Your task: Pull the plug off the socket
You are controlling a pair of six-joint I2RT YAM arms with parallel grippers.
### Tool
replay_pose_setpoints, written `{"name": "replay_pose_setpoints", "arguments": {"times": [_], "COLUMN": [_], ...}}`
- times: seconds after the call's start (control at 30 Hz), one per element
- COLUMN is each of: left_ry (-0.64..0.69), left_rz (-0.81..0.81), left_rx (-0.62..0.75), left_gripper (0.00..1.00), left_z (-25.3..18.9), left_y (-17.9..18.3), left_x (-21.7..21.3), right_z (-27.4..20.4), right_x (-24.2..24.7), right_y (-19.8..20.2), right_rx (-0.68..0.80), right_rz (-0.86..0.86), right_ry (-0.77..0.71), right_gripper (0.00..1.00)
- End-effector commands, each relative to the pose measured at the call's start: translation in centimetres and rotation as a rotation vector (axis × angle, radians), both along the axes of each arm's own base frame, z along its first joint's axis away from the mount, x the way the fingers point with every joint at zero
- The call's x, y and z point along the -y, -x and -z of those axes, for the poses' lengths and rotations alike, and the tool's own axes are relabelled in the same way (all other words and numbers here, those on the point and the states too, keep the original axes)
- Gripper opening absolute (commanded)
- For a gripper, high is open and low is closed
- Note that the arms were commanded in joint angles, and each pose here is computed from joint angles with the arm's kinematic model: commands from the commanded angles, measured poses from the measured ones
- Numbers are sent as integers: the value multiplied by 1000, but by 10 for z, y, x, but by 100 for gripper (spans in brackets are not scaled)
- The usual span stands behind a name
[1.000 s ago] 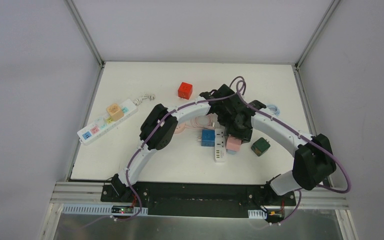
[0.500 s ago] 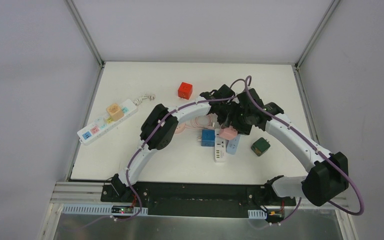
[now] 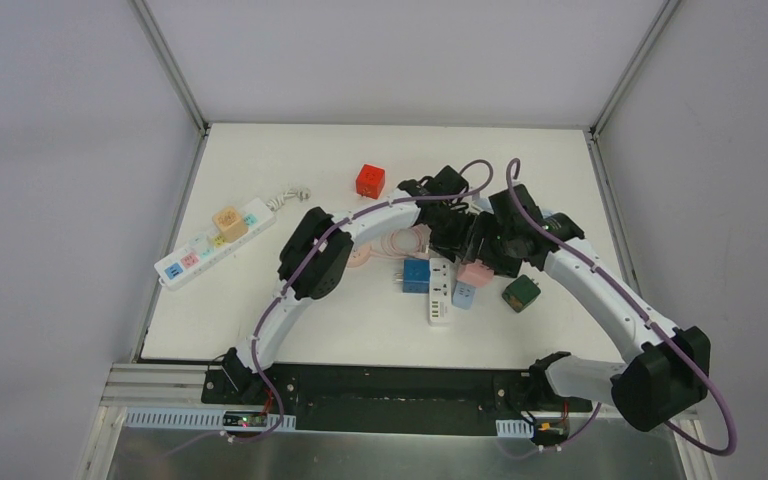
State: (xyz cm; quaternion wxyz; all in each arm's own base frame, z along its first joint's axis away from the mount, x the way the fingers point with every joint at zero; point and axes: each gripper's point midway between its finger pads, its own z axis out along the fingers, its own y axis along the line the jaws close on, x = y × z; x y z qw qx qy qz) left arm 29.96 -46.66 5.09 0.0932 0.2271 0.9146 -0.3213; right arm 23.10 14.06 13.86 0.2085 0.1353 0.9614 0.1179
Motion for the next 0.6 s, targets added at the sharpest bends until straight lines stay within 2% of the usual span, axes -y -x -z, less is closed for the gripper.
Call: {"name": "replay_pose_setpoints", "arguments": {"times": [0.0, 0.17, 0.33, 0.43, 0.57], "left_ry": [116, 143, 96, 47, 63], "left_rz": [5, -36, -130, -215, -337], "left_rx": [117, 174, 245, 305, 456], "left_gripper": [49, 51, 52, 52, 55], "left_z": [-91, -125, -146, -154, -188], "left_y": [-12, -25, -47, -61, -68], "left_x": [-10, -27, -66, -105, -161], "right_z": [-27, -43, -54, -45, -11], "right_x": [13, 26, 47, 63, 97], "right_y": [-16, -26, -38, -46, -55], "right_rx": [149, 222, 271, 234, 105], "right_rz": [50, 118, 231, 297, 398], "right_ry": [13, 38, 72, 106, 180], "right_gripper": [0, 0, 0, 0, 0]}}
